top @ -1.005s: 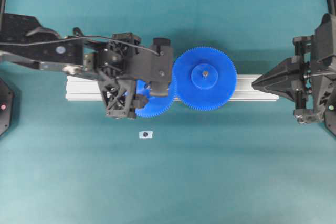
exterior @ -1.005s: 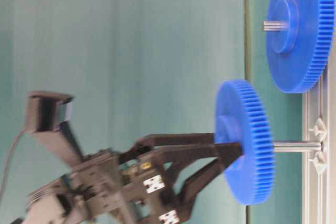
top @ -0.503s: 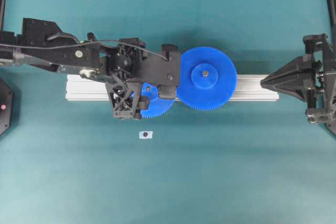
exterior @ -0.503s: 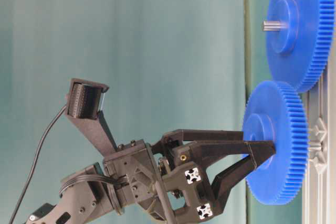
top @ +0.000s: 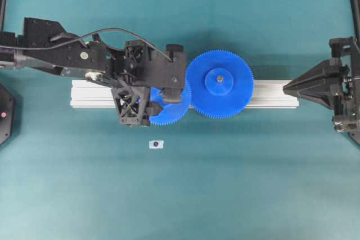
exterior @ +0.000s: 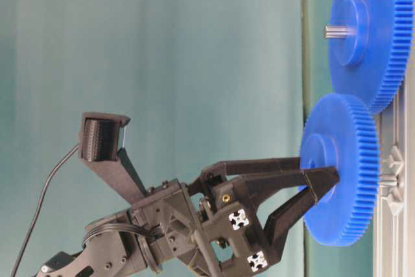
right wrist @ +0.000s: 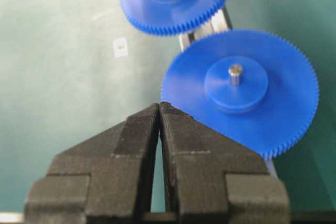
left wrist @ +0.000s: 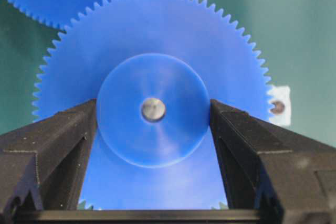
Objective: Insert the small gear onto the shaft.
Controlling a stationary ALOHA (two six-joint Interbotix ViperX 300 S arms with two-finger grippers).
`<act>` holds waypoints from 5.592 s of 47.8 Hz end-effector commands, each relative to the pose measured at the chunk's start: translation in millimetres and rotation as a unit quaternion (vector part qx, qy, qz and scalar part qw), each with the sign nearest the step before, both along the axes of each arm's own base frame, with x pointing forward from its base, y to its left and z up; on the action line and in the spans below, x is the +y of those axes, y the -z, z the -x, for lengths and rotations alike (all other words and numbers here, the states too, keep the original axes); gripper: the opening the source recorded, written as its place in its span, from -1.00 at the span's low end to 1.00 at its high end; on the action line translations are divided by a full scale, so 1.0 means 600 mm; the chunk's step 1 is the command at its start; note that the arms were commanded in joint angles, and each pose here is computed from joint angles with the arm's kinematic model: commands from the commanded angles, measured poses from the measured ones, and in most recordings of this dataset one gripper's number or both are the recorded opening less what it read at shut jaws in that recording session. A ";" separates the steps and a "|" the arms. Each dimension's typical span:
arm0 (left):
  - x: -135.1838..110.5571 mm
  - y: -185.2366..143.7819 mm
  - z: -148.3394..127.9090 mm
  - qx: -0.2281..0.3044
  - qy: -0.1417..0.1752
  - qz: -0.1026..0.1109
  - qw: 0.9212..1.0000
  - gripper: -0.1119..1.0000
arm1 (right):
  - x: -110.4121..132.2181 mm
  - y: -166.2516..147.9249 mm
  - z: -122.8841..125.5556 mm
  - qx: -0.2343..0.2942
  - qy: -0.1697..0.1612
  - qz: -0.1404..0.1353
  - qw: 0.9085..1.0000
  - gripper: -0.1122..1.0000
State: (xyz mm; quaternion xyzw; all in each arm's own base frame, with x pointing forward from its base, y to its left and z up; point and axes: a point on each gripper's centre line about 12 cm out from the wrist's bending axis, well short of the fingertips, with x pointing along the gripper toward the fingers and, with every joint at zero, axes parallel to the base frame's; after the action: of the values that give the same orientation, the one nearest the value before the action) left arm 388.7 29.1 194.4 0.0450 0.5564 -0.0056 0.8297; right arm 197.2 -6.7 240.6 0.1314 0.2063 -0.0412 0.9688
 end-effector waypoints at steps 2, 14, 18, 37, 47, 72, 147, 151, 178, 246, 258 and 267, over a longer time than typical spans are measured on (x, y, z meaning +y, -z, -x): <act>0.004 -0.008 0.005 0.002 -0.004 0.000 1.000 0.50 | 0.000 -0.008 -0.003 -0.008 0.002 -0.002 1.000 -0.59; 0.003 -0.010 0.018 0.015 -0.004 0.000 1.000 0.50 | -0.001 -0.008 0.000 -0.011 0.002 0.002 1.000 -0.59; 0.003 -0.009 0.021 0.017 -0.004 0.001 1.000 0.50 | -0.001 -0.008 0.001 -0.012 0.002 0.002 1.000 -0.59; 0.004 -0.001 0.002 0.002 -0.003 -0.001 1.000 0.50 | -0.001 -0.009 0.004 -0.015 0.002 0.001 1.000 -0.59; 0.017 0.015 0.001 0.015 -0.013 0.001 1.000 0.50 | -0.001 -0.009 0.004 -0.016 0.002 0.000 1.000 -0.59; 0.016 -0.005 0.039 0.031 -0.018 0.002 0.999 0.50 | -0.001 -0.010 0.007 -0.018 0.003 0.000 1.000 -0.59; 0.013 -0.055 -0.035 0.007 -0.002 -0.003 1.000 0.50 | 0.000 -0.005 0.013 -0.021 0.003 -0.002 1.000 -0.59; 0.008 -0.049 -0.037 0.007 0.001 -0.003 1.000 0.50 | 0.000 -0.003 0.014 -0.021 0.003 -0.002 1.000 -0.59; -0.001 -0.024 -0.048 0.011 0.008 -0.002 1.000 0.50 | 0.000 -0.008 0.016 -0.027 0.004 -0.004 1.000 -0.59; -0.006 -0.126 -0.043 -0.065 0.006 -0.005 0.998 0.73 | 0.000 -0.006 0.017 -0.026 0.007 -0.013 1.000 -0.59; -0.006 -0.065 -0.002 0.005 0.003 0.000 1.000 0.73 | 0.000 -0.005 0.017 -0.026 0.009 -0.016 0.999 -0.59; -0.007 -0.027 0.016 0.020 -0.002 0.003 1.000 0.73 | 0.000 -0.004 0.017 -0.026 0.009 -0.016 0.999 -0.59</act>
State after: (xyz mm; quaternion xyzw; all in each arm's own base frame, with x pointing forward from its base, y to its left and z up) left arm 381.6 24.8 199.9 0.0435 0.5901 -0.0103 0.8061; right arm 185.2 -6.4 239.9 0.1462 0.1870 -0.0424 0.9705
